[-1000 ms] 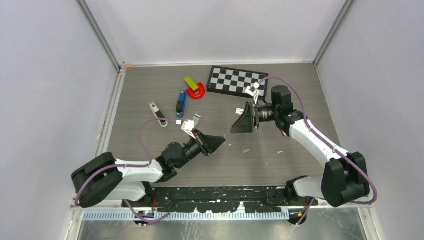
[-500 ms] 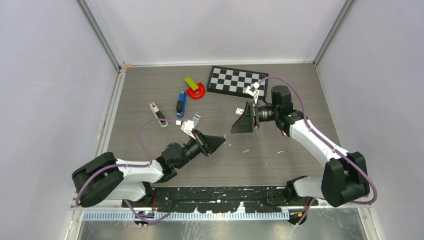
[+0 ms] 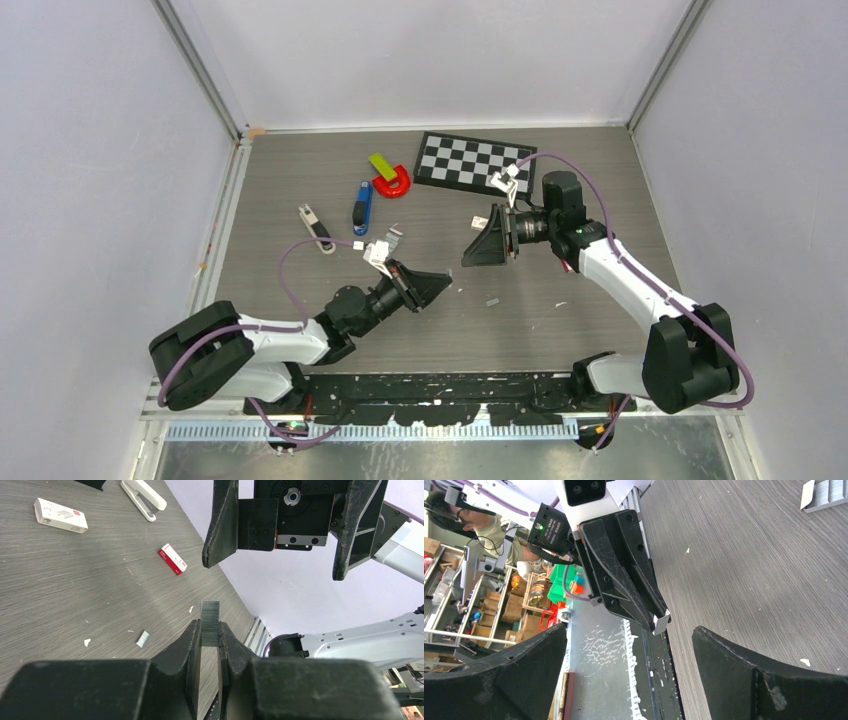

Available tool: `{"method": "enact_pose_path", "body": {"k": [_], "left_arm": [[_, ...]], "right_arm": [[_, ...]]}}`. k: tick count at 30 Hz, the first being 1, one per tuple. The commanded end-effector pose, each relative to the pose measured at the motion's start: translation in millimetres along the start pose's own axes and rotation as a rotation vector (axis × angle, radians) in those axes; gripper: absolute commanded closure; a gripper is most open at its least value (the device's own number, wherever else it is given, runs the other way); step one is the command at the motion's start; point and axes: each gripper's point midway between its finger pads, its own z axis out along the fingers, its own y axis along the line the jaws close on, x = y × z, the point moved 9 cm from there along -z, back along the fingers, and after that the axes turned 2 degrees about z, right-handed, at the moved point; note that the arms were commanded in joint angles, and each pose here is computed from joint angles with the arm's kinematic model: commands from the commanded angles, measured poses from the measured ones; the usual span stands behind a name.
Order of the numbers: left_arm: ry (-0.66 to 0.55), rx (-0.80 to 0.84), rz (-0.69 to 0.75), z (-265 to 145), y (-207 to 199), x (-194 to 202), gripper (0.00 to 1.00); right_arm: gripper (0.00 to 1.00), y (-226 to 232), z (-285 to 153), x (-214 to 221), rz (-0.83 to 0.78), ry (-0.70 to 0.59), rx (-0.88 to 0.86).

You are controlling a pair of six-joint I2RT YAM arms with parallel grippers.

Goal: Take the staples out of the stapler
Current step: Pick up the staple from the center of the board.

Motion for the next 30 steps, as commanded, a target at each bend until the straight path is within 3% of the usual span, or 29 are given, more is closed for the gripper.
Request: {"method": "enact_pose_path", "body": {"k": [1, 8, 20, 30], "left_arm": [[-0.073, 0.048, -0.012, 2.9, -6.8, -9.8, 0.95], [-0.087, 0.076, -0.037, 6.9, -9.2, -9.7, 0.95], [-0.106, 0.146, -0.047, 10.6, -14.8, -10.2, 0.96], [-0.122, 0.178, -0.059, 10.4, -22.7, -16.3, 0.96]], "right_arm": [[0.00, 2.2, 1.5, -4.3, -0.032, -0.004, -0.017], [0.03, 2.8, 5.9, -5.2, -0.024, -0.019, -0.019], [0.18, -7.0, 12.7, -3.8, 0.040, -0.017, 0.010], [0.40, -3.0, 18.5, -2.3, 0.040, 0.009, -0.038]]}}
